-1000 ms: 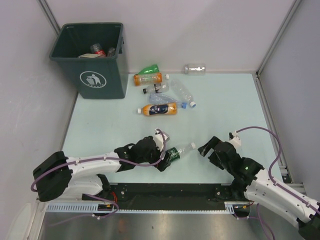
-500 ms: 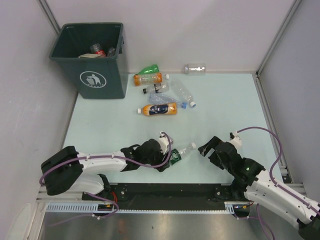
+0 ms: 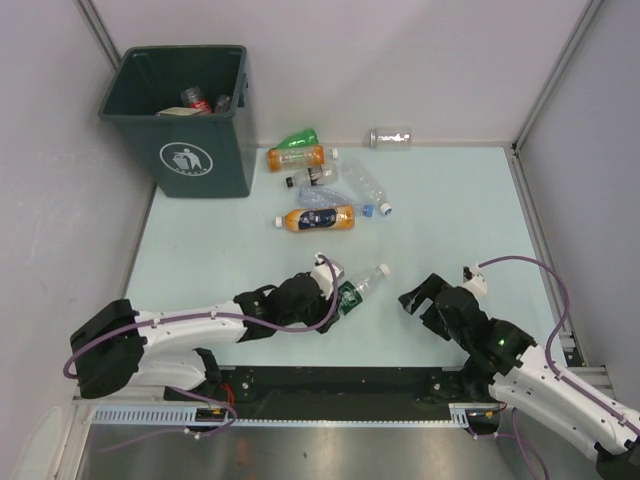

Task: Put the plastic bottles in the bin
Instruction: Pick up the plastic bottle at the center of the board.

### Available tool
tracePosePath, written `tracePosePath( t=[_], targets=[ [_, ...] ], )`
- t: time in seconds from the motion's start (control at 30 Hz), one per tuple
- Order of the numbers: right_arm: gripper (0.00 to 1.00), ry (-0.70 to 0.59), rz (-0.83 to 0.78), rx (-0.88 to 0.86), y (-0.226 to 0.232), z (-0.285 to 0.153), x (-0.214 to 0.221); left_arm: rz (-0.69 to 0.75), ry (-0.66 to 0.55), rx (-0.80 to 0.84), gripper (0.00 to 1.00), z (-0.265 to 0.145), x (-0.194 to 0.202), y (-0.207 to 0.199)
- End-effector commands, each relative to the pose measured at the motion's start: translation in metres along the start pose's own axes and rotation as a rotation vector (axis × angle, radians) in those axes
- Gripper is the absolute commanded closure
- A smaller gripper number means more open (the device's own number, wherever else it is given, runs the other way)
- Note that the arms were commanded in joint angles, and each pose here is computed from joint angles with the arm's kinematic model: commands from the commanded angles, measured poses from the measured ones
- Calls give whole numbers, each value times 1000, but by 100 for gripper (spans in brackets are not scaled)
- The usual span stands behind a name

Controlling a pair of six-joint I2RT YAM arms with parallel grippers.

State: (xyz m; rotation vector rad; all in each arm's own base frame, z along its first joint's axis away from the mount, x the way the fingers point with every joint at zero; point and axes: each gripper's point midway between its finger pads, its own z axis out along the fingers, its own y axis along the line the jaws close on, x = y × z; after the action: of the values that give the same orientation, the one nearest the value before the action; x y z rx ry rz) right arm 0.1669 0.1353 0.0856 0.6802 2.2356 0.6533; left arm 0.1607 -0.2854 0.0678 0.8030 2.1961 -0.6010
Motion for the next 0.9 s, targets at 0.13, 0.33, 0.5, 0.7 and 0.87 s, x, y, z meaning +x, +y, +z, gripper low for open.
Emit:
tracePosePath(
  t=[0.13,0.33,0.5,0.7,0.87],
  targets=[
    [0,-44,27,-15,1,-3,-9,-44,-166,-179,59,-14,-77,20],
    [0,-39,34,-16,-1,-6,-8,-111,-290,-203,57,-34,-140,56],
    [0,-53,38,-34,1,-8,-11,-174,-488,-313,55,-84,-215,102],
    [0,-56,34,-46,4,-8,-12,-262,-706,-395,55,-150,-293,153],
    [0,-43,27,-69,9,-9,-10,-328,-848,-534,55,-212,-347,208]
  ],
)
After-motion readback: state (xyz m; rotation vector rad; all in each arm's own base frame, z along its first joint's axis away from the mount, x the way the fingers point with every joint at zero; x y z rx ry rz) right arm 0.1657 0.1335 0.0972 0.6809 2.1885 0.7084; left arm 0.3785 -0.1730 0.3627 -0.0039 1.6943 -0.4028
